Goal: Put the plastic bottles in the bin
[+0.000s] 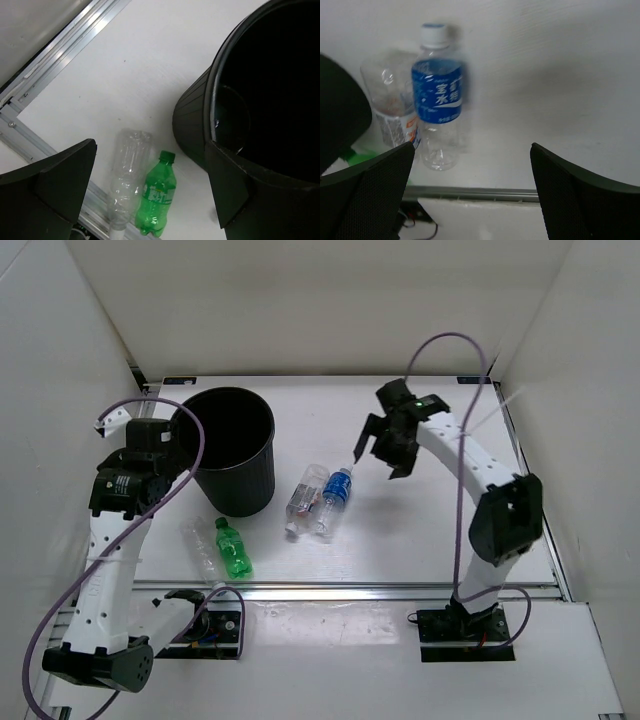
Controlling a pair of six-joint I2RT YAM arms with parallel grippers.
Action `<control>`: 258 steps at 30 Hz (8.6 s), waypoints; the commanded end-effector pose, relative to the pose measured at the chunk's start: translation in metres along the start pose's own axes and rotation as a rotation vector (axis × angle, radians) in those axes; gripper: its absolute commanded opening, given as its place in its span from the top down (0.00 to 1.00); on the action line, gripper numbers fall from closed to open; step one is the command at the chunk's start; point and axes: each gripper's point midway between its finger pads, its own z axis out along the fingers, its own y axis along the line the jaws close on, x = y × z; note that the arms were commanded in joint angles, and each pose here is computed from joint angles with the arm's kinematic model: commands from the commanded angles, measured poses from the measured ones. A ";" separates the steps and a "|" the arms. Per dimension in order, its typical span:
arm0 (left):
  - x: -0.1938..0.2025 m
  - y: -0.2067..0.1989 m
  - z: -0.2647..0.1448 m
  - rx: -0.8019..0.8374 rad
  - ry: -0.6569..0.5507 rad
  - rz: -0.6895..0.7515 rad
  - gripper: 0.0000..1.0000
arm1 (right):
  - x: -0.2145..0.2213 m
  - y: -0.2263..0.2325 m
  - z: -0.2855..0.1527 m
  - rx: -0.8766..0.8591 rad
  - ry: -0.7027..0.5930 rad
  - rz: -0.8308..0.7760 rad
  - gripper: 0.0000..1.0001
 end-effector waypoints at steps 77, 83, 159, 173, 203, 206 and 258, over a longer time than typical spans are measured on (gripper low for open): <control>0.063 0.038 0.015 -0.108 0.047 0.153 0.00 | -0.015 0.131 -0.058 -0.754 -0.066 -0.226 0.00; 0.079 0.044 0.019 -0.111 0.080 0.173 0.00 | 0.047 0.132 0.023 -0.720 0.216 -0.273 0.00; 0.183 0.068 0.053 -0.268 0.305 -0.244 0.00 | -0.023 0.227 -0.194 -0.736 -0.552 -0.720 0.00; 0.228 0.056 0.080 -0.136 0.358 -0.285 0.00 | -0.013 0.217 -0.200 -0.755 -0.509 -0.735 0.00; -0.111 -0.024 -0.017 0.089 -0.289 -0.419 0.58 | -0.014 0.222 -0.194 -0.769 -0.452 -0.727 0.00; -0.118 -0.052 0.003 0.091 -0.285 -0.343 0.53 | -0.019 0.220 -0.193 -0.764 -0.456 -0.720 0.00; 0.143 -0.078 0.009 0.493 0.262 -0.646 0.00 | -0.047 0.148 -0.150 -0.759 -0.245 -0.530 0.00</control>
